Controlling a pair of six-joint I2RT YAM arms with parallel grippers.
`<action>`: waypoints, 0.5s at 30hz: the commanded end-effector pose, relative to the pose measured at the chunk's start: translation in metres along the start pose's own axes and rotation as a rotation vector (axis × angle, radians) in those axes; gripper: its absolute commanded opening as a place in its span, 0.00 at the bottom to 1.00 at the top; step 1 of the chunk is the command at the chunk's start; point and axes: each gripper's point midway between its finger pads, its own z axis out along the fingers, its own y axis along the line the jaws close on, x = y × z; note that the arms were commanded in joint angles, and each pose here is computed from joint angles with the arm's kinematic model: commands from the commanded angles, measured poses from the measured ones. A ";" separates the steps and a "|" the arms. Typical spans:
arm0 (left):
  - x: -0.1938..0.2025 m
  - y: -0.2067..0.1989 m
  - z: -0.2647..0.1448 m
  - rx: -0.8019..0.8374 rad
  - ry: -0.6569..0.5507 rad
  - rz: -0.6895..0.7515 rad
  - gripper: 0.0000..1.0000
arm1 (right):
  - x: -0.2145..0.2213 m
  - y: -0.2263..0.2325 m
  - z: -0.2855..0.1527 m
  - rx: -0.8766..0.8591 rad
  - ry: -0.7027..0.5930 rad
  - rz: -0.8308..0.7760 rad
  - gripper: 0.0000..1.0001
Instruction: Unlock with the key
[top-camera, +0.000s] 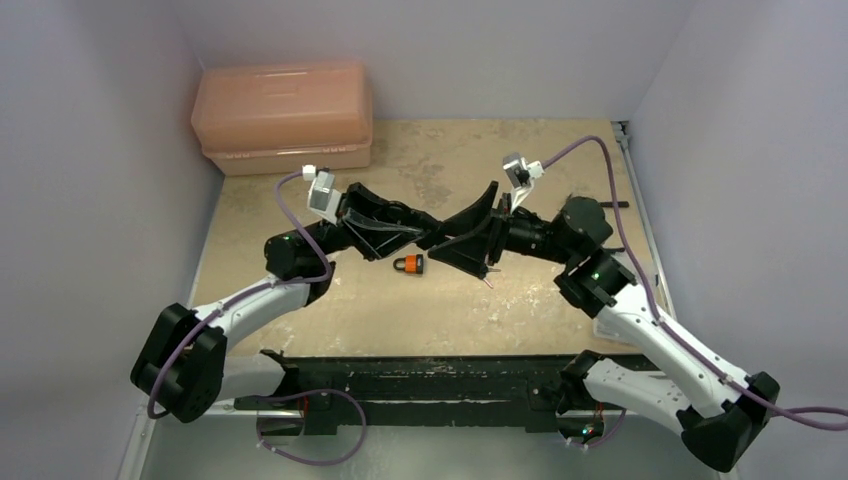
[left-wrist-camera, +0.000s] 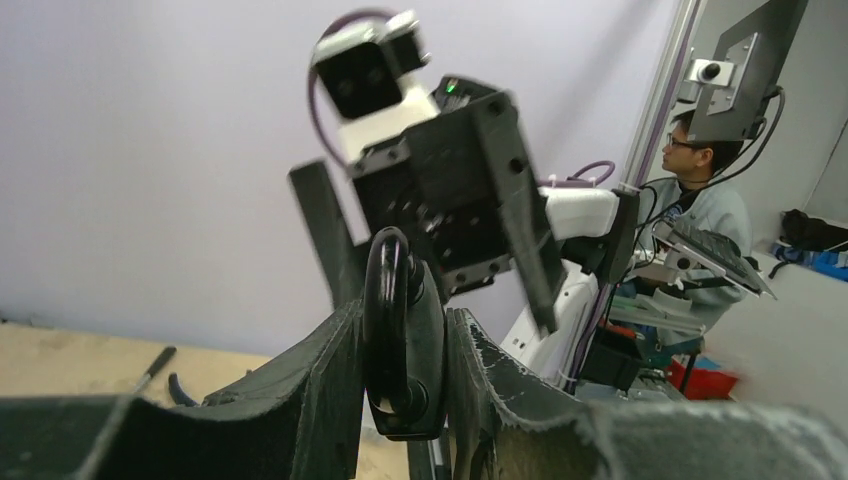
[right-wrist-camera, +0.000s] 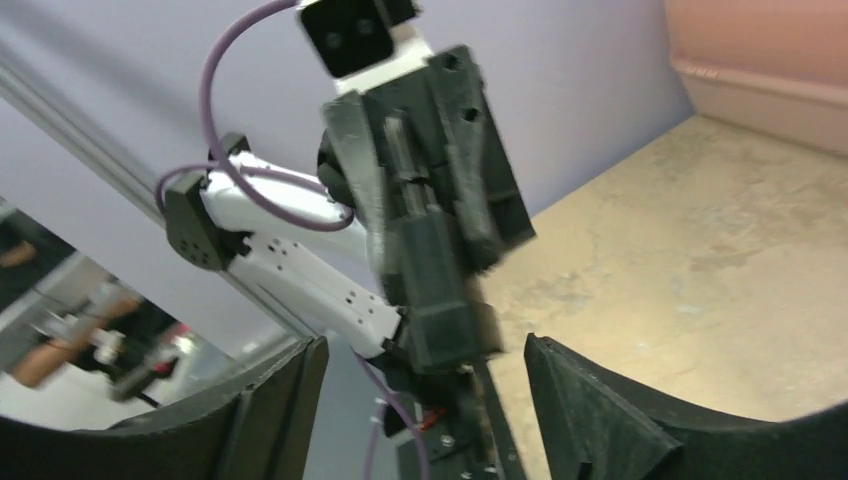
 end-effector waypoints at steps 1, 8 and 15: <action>-0.028 -0.038 0.001 0.155 -0.122 0.172 0.00 | -0.013 0.019 -0.015 -0.005 0.018 -0.275 0.84; -0.010 -0.024 -0.001 0.139 -0.074 0.100 0.00 | -0.015 -0.003 -0.012 0.083 0.100 -0.391 0.87; -0.003 -0.025 -0.002 0.147 -0.048 0.088 0.00 | -0.009 -0.025 -0.007 0.146 0.168 -0.411 0.87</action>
